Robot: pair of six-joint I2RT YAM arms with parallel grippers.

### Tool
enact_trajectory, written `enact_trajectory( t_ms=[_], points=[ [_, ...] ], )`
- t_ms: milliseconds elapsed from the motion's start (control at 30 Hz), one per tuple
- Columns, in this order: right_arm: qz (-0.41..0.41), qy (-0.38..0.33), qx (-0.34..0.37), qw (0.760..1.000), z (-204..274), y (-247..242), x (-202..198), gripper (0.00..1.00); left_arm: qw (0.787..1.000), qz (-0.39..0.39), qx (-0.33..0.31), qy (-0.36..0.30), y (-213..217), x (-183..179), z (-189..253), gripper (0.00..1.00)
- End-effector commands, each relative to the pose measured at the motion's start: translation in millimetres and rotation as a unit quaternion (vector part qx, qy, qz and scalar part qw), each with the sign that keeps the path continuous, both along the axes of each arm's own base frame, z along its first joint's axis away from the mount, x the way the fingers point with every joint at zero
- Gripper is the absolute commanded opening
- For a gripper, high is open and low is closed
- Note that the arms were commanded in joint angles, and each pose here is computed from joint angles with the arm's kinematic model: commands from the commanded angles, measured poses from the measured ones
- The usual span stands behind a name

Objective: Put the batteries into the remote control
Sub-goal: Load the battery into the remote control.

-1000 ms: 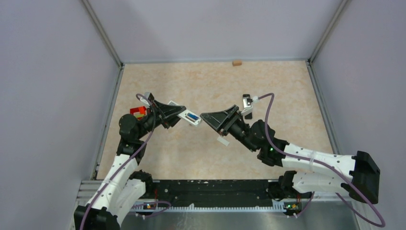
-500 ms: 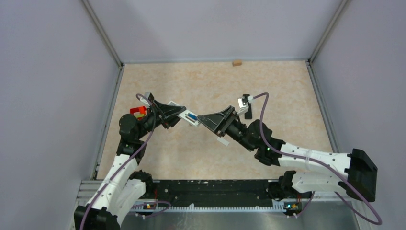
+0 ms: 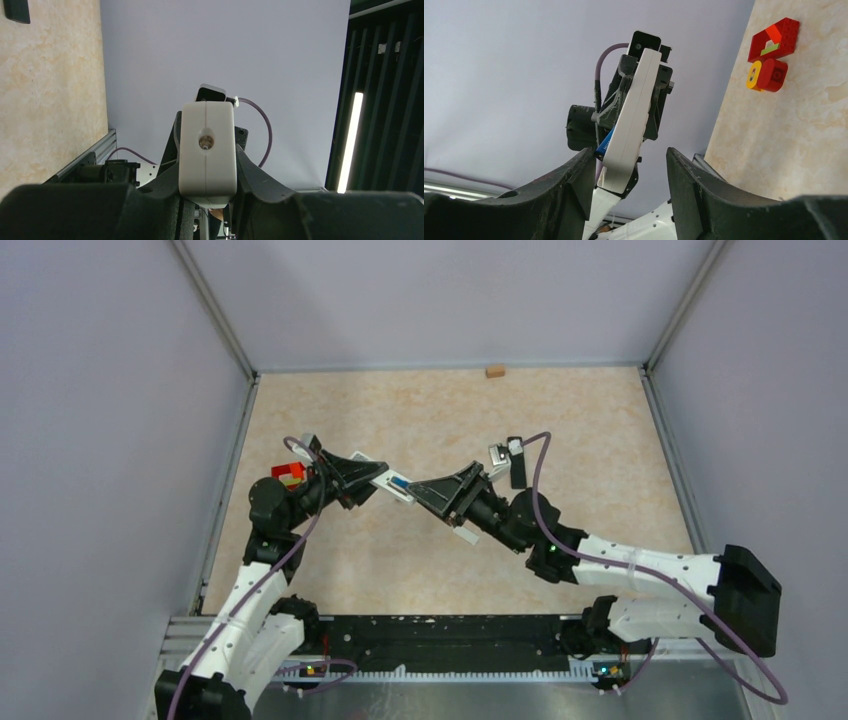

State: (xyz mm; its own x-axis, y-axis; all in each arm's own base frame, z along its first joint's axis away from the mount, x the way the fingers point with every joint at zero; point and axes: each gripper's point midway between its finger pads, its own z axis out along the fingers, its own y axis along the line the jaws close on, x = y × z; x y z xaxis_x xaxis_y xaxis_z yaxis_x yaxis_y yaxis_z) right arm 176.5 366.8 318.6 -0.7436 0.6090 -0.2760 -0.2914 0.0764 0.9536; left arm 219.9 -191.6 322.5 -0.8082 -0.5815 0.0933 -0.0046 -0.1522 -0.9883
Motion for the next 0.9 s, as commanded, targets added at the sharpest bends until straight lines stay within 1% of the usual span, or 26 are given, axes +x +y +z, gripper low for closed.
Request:
enact_trajectory(
  t_ms=[0, 267, 500, 600, 633, 700, 733, 767, 800, 867],
  points=[
    [0.003, 0.012, 0.016, 1.000, 6, 5, 6, 0.53, 0.997, -0.016, -0.007, -0.072, 0, -20, 32, 0.00],
    [0.003, 0.028, 0.009, 1.000, -5, 9, 9, 0.48, 0.995, -0.024, 0.002, -0.093, -1, -28, 35, 0.00],
    [0.009, 0.037, 0.010, 0.999, -10, 13, 9, 0.41, 0.993, -0.031, 0.009, -0.115, -2, -34, 43, 0.00],
    [0.011, 0.041, 0.006, 0.999, -14, 15, 9, 0.40, 0.992, -0.030, 0.017, -0.125, -2, -35, 43, 0.00],
    [0.012, 0.042, 0.002, 0.999, -16, 15, 9, 0.45, 0.991, -0.027, 0.021, -0.127, -2, -34, 42, 0.00],
    [0.016, 0.024, 0.003, 1.000, -13, 13, 6, 0.64, 0.990, -0.019, 0.034, -0.134, -1, -32, 40, 0.00],
    [0.018, 0.015, 0.006, 1.000, -10, 11, 4, 0.71, 0.990, -0.013, 0.044, -0.136, -1, -30, 37, 0.00],
    [0.019, 0.006, 0.007, 1.000, -7, 9, 3, 0.76, 0.989, -0.006, 0.055, -0.136, -1, -27, 33, 0.00],
    [0.021, -0.006, 0.004, 1.000, -5, 7, 2, 0.78, 0.987, 0.004, 0.072, -0.146, 0, -23, 28, 0.00],
    [0.030, -0.026, 0.002, 0.999, 1, 4, 0, 0.81, 0.985, 0.023, 0.099, -0.141, 2, -14, 16, 0.00]
  ],
)
